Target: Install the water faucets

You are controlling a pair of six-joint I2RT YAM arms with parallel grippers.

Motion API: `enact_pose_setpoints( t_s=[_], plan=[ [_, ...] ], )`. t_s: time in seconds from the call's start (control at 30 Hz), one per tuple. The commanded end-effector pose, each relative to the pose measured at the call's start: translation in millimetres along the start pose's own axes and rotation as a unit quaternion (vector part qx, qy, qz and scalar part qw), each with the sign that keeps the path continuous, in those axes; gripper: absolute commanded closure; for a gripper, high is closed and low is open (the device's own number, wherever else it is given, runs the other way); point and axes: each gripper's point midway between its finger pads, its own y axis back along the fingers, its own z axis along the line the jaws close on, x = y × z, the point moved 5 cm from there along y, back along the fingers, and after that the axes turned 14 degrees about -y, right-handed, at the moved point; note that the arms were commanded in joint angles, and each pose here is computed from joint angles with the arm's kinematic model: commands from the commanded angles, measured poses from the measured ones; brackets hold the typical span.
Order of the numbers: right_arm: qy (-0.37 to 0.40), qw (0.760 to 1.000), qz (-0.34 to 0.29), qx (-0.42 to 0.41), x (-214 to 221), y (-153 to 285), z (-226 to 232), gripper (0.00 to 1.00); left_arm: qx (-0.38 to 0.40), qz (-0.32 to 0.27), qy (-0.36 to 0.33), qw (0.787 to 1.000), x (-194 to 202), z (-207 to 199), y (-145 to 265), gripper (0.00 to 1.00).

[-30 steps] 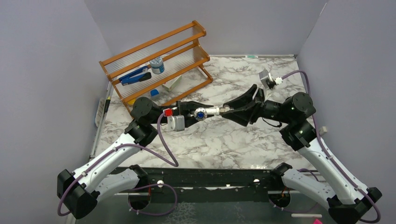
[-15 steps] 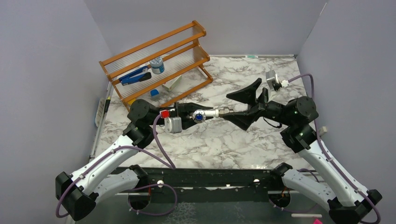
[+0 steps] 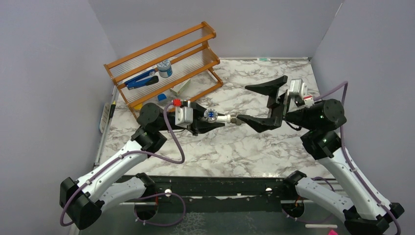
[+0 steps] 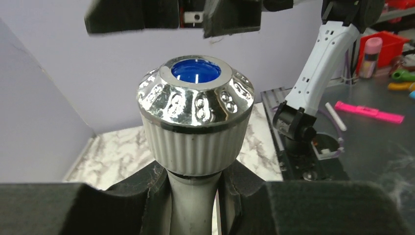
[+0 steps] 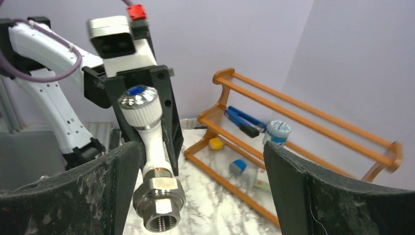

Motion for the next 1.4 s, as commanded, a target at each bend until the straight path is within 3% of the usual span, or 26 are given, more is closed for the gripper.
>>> enact_pose_setpoints(
  t_s=[0.0, 0.23, 0.47, 0.97, 1.37],
  plan=[
    [0.116, 0.992, 0.022, -0.048, -12, 4, 9, 0.00, -0.037, -0.036, 0.054, 0.997, -30, 15, -8, 1.00],
    [0.167, 0.984, -0.024, -0.065, -7, 24, 28, 0.00, -0.049, -0.038, 0.093, 0.994, -33, 20, -11, 1.00],
    [0.177, 0.979, 0.052, -0.088, 5, 19, 21, 0.01, -0.042, -0.041, 0.114, 0.992, -36, 21, -14, 1.00],
    [0.213, 0.971, 0.063, -0.094, 29, 12, 4, 0.22, -0.030, -0.042, 0.154, 0.987, -37, 20, -18, 1.00],
    [0.208, 0.971, 0.074, -0.095, 35, 10, 0, 0.46, -0.017, -0.043, 0.159, 0.986, -37, 18, -19, 1.00]
  ],
)
